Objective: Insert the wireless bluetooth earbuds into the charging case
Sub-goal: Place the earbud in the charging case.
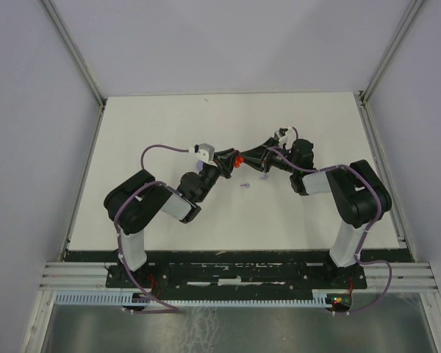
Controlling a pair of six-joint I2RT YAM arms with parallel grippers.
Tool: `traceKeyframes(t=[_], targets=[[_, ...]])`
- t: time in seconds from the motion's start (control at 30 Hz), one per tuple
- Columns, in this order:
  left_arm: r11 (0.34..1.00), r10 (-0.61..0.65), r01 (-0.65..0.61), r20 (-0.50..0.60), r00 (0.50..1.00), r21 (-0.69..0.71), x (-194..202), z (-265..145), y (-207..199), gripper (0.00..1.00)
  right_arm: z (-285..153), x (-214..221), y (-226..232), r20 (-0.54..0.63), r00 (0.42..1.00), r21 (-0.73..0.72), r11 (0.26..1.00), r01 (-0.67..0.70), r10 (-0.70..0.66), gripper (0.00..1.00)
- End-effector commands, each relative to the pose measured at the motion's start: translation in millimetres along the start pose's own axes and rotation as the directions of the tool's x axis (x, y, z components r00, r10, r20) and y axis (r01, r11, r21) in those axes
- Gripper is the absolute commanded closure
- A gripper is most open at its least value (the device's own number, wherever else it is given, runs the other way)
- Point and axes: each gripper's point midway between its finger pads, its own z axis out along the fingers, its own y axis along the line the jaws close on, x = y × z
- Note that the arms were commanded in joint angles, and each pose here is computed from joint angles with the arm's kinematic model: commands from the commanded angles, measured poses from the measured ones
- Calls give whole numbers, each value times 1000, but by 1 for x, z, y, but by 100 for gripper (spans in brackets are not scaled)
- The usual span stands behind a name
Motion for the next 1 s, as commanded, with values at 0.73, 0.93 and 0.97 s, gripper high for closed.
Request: traceKeyframes(t=[0.73,0.93,0.97], targets=[[998,63,-57,225,972,-33,-63,4,1,97,-5,0,29,-4,997,-100,992,76,-77,99],[998,55,-50,232,971,-24,-68,3,-1,97,-5,-1,28,-2,997,-101,992,75,-76,99],[998,54,-50,236,970,-24,-69,3,-2,97,-6,-2,27,-1,997,-99,992,74,-75,99]])
